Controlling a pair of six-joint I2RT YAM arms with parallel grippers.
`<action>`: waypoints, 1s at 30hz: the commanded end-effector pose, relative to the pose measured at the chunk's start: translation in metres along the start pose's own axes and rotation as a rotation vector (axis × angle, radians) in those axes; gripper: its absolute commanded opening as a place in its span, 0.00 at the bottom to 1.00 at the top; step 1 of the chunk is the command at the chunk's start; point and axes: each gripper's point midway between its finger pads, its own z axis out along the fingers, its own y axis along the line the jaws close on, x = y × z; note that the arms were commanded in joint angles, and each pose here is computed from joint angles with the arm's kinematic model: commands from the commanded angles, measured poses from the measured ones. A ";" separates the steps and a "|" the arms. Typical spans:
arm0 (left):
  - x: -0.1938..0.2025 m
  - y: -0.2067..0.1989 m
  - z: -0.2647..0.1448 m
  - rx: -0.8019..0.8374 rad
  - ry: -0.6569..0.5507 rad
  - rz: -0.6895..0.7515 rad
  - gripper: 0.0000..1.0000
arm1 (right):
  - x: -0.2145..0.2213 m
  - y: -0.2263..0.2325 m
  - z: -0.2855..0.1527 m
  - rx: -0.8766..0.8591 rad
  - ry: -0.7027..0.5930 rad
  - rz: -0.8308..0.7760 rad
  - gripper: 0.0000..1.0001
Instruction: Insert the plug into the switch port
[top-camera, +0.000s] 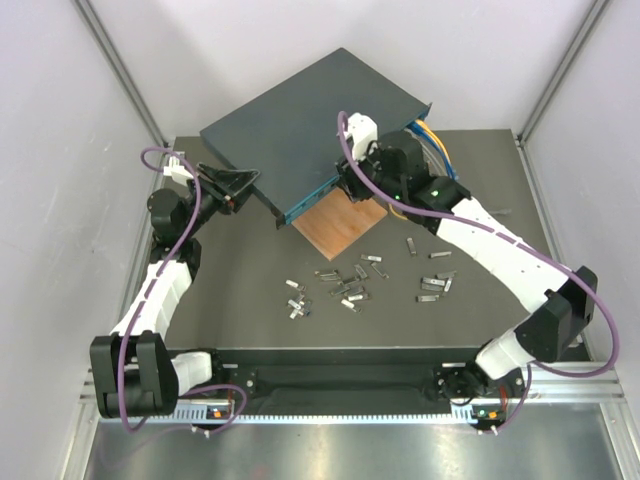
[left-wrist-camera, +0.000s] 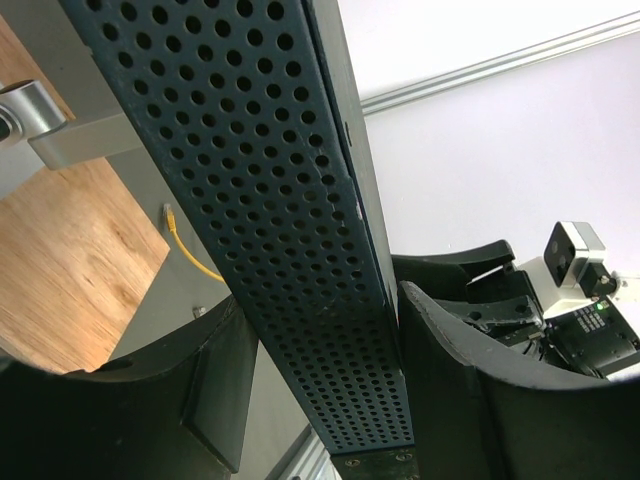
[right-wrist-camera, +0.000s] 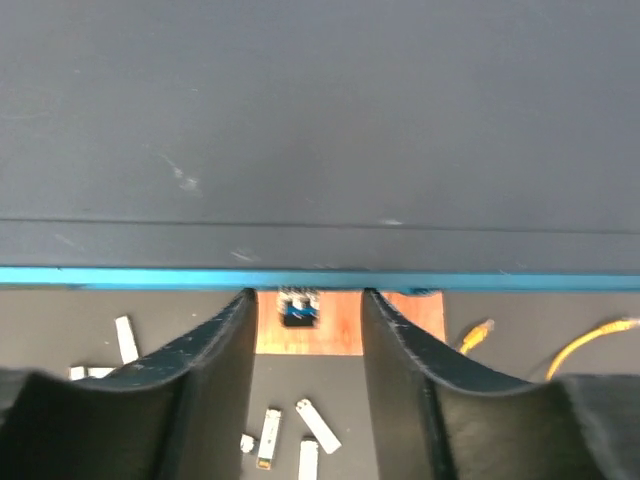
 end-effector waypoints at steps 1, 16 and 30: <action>0.006 0.021 0.011 -0.050 0.024 0.084 0.00 | -0.039 -0.021 -0.038 0.028 -0.115 -0.003 0.48; 0.004 0.019 0.012 -0.051 0.025 0.094 0.00 | -0.010 -0.014 -0.038 -0.101 0.040 0.023 0.34; 0.005 0.019 0.013 -0.051 0.030 0.091 0.00 | -0.020 -0.015 -0.014 -0.089 0.023 0.101 0.24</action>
